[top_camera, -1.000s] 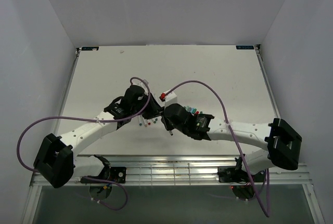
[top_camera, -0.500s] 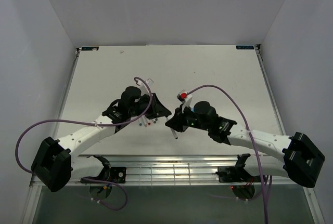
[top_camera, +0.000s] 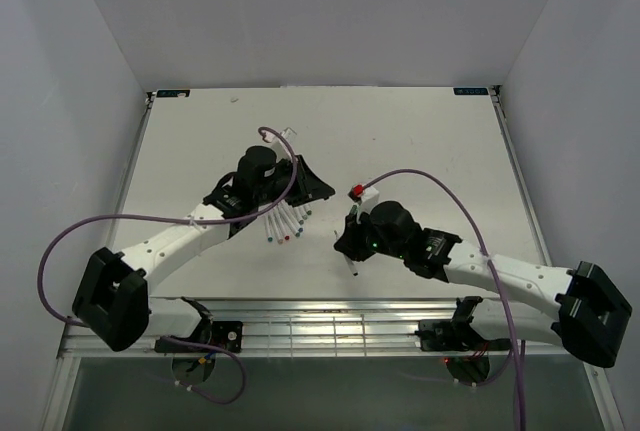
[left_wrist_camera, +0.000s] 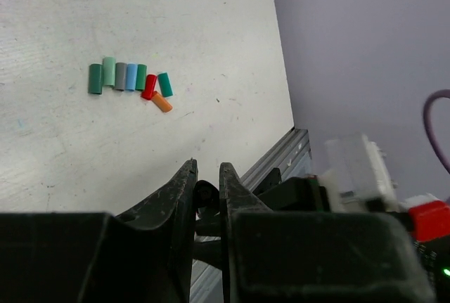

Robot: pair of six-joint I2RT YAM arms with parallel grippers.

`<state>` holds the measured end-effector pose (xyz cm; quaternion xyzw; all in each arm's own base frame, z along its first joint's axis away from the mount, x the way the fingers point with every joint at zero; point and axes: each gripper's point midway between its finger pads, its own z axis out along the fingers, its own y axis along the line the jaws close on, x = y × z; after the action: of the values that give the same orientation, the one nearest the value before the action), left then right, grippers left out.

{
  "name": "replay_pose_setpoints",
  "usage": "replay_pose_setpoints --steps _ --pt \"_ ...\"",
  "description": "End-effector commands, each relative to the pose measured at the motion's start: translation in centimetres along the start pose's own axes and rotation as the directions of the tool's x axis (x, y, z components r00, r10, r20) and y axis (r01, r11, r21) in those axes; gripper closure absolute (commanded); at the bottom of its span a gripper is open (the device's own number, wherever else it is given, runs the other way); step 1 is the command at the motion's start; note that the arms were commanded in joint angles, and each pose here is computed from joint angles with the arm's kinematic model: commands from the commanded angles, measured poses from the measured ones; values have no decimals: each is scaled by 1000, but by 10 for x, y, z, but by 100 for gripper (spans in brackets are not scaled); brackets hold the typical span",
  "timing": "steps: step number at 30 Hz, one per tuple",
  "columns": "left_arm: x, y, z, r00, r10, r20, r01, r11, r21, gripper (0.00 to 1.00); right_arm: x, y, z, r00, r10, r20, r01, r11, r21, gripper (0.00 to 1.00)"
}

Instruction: Open the pen caps

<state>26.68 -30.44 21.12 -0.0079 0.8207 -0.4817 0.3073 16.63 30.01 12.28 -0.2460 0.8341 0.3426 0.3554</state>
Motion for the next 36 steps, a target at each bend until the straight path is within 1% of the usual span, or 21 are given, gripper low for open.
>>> replay_pose_setpoints --steps 1,2,3,6,8,9,12,16,23,26,27,30,33,34,36 --pt "5 7 17 996 -16 -86 12 999 -39 100 -33 -49 -31 992 27 127 -62 958 281 92" --pt "11 16 27 993 -31 -118 24 998 -55 100 -32 -55 -40 992 34 118 -70 948 312 92" --pt "15 19 31 990 -36 -140 29 998 -56 100 -41 -66 -51 988 44 147 -93 934 344 92" --pt "23 33 49 980 -53 -194 37 996 -85 100 -48 -84 -73 984 70 165 -132 907 399 92" --pt "22 35 60 976 -51 -211 32 995 -92 100 -49 -91 -81 981 87 172 -152 897 415 92" --pt "31 48 68 969 -58 -242 29 992 -121 100 -48 -96 -86 978 105 178 -171 893 416 92" --pt "41 66 82 957 -78 -278 31 985 -168 100 -47 -99 -91 973 134 189 -200 898 392 92" --pt "50 81 96 949 -82 -304 21 980 -197 100 -39 -103 -91 973 149 175 -206 900 384 92" --pt "53 99 115 942 -77 -327 0 973 -229 100 -34 -107 -91 974 151 170 -206 902 380 92" --pt "53 104 122 939 -83 -333 -1 970 -245 94 -33 -107 -91 974 149 171 -204 903 378 92" --pt "54 107 124 938 -81 -338 -9 967 -257 89 -31 -108 -90 975 149 167 -203 903 378 92" --pt "53 114 131 936 -81 -343 -18 961 -277 87 -28 -109 -89 975 152 164 -204 905 374 92" --pt "52 117 134 937 -78 -342 -24 958 -284 84 -26 -110 -88 975 154 162 -205 906 371 92" --pt "51 120 135 938 -78 -336 -26 955 -295 79 -25 -110 -87 975 153 160 -203 906 372 92" --pt "51 123 136 939 -79 -335 -29 951 -308 75 -25 -110 -88 975 152 162 -203 907 369 92"
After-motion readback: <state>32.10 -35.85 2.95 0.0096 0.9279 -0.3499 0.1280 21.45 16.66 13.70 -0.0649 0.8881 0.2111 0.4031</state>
